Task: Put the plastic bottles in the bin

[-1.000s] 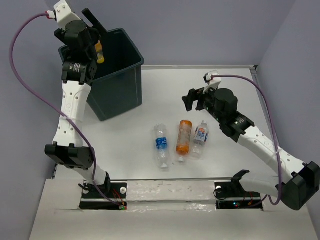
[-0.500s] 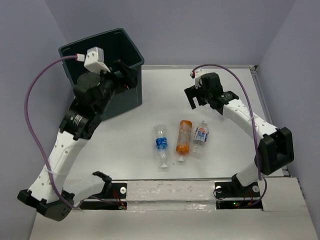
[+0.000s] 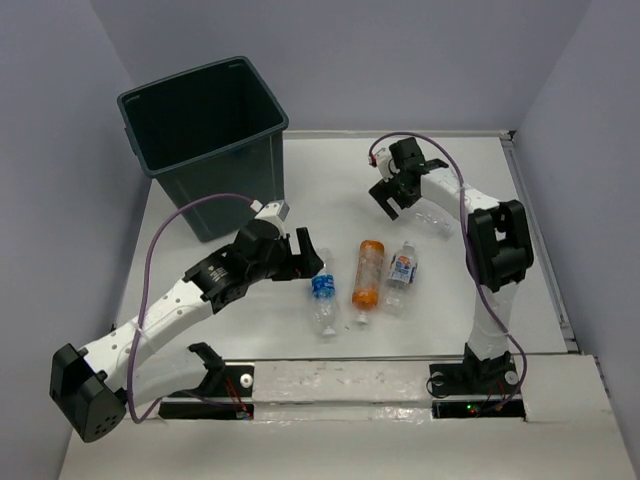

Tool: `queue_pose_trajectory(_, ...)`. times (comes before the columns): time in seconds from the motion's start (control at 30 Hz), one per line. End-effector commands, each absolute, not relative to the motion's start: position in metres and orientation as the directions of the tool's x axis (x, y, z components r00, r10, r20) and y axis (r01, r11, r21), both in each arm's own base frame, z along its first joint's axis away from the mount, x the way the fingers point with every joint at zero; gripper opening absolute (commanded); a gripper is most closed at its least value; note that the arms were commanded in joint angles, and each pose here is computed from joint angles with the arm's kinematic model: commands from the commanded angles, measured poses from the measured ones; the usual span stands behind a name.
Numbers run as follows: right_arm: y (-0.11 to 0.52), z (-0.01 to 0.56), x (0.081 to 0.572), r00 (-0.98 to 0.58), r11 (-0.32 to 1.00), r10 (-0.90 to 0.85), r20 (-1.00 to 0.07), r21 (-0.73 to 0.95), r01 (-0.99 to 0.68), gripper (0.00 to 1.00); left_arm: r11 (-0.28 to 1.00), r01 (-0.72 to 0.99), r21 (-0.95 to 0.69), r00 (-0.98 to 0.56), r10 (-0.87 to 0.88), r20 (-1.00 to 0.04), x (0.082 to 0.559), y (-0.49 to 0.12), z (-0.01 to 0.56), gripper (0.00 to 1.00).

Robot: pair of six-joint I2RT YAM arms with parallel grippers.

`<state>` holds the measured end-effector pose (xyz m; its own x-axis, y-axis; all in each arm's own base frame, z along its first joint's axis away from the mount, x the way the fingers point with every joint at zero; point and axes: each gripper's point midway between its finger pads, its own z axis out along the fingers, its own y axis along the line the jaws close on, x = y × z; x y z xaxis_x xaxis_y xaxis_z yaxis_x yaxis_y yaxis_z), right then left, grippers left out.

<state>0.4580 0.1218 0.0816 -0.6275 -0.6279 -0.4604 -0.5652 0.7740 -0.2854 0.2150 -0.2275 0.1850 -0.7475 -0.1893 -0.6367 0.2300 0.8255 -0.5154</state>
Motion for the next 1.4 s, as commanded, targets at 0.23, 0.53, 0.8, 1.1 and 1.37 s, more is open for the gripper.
queue_pose_trajectory(0.23, 0.124, 0.073, 0.524, -0.574, 0.71, -0.705, -0.417, -0.404, -0.577, 0.79, 0.829, 0.252, -0.499, -0.768, -0.143, -0.624, 0.228, -0.246, 0.127, 0.99)
queue_pose_trajectory(0.53, 0.119, 0.154, 0.544, -0.498, 0.742, -0.67, -0.551, -0.502, -0.443, 0.56, 0.803, 0.323, -0.501, -0.81, -0.039, -0.585, 0.238, -0.279, 0.106, 0.99)
queue_pose_trajectory(0.8, 0.136, 0.321, 0.524, -0.237, 0.89, -0.428, -0.872, -0.361, -0.28, 0.54, 0.889, 0.259, -0.378, -0.793, -0.027, -0.609, 0.259, -0.263, 0.077, 0.99)
queue_pose_trajectory(1.1, 0.223, 0.494, 0.418, 0.199, 0.748, 0.184, -0.963, 0.005, -0.664, 0.49, 0.932, 0.198, -0.303, -0.782, -0.036, -0.623, 0.278, -0.262, 0.049, 0.94)
queue_pose_trajectory(1.37, 0.268, 0.593, 0.361, 0.266, 0.449, 0.558, -0.786, 0.016, -0.893, 0.47, 0.922, 0.198, -0.334, -0.767, -0.066, -0.639, 0.278, -0.263, 0.052, 0.48)
